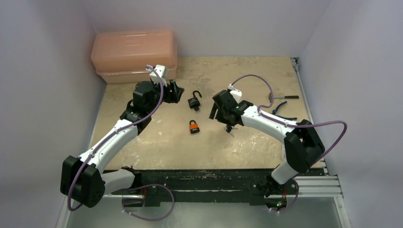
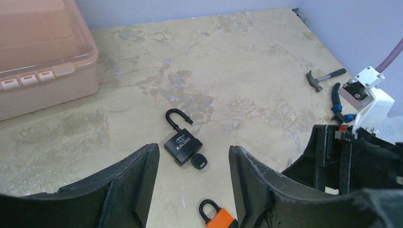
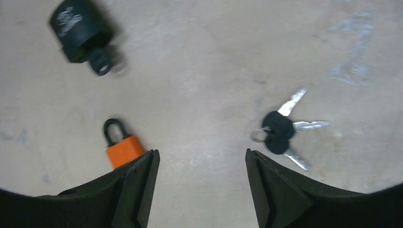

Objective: Unlock with the key

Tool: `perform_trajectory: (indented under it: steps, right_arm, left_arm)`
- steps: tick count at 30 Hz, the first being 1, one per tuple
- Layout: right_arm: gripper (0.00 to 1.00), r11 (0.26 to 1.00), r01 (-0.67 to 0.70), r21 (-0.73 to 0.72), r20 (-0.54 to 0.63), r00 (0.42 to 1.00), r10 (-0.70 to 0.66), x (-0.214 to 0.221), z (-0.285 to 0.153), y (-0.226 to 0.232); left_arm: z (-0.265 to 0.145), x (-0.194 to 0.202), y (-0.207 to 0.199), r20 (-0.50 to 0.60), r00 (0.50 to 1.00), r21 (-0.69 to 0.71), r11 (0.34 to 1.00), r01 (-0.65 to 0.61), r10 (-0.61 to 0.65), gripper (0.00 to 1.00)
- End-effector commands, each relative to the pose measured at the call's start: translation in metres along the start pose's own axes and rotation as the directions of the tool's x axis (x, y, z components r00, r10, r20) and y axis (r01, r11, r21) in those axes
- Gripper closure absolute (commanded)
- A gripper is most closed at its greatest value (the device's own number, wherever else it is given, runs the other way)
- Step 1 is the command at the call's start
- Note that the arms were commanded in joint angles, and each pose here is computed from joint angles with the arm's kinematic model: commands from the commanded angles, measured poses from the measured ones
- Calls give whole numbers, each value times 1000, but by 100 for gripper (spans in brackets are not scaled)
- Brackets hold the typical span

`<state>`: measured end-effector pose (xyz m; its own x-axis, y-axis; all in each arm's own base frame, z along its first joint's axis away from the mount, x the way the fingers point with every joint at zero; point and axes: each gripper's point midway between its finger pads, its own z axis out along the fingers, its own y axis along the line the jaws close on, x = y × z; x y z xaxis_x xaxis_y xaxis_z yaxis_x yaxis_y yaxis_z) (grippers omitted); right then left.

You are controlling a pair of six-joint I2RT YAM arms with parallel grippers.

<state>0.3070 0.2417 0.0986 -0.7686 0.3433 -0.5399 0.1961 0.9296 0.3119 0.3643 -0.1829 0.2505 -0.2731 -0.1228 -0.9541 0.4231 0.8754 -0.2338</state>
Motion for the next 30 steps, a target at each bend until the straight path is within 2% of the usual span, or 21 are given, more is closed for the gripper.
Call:
perform_trajectory:
  steps: [1,5,13,23,26,30]
  right_arm:
    - [26,979,-81,188,60,996,71,-20,6,-44]
    - [27,965,-70,253,39,997,63,-20,19,-60]
    - [31,962,-11,274,-24,1000,18,-12,43,-61]
    - [36,936,55,348,-47,998,-41,-2,62,-78]
    - [43,934,73,350,-60,997,-55,2,66,-81]
    - [59,935,89,344,-72,995,-68,6,68,-82]
  left_arm:
    - [-3,-29,-9,70,997,17,999,-28,27,41]
    - [-3,-29,-11,69,997,22,999,-27,26,41]
    - [-4,-30,-11,71,997,23,999,-27,26,41]
    - [-3,-30,-13,69,997,31,999,-26,24,41]
    - [-3,-31,-13,69,997,31,999,-27,25,41]
    - [-3,-30,-13,67,997,30,999,-26,24,41]
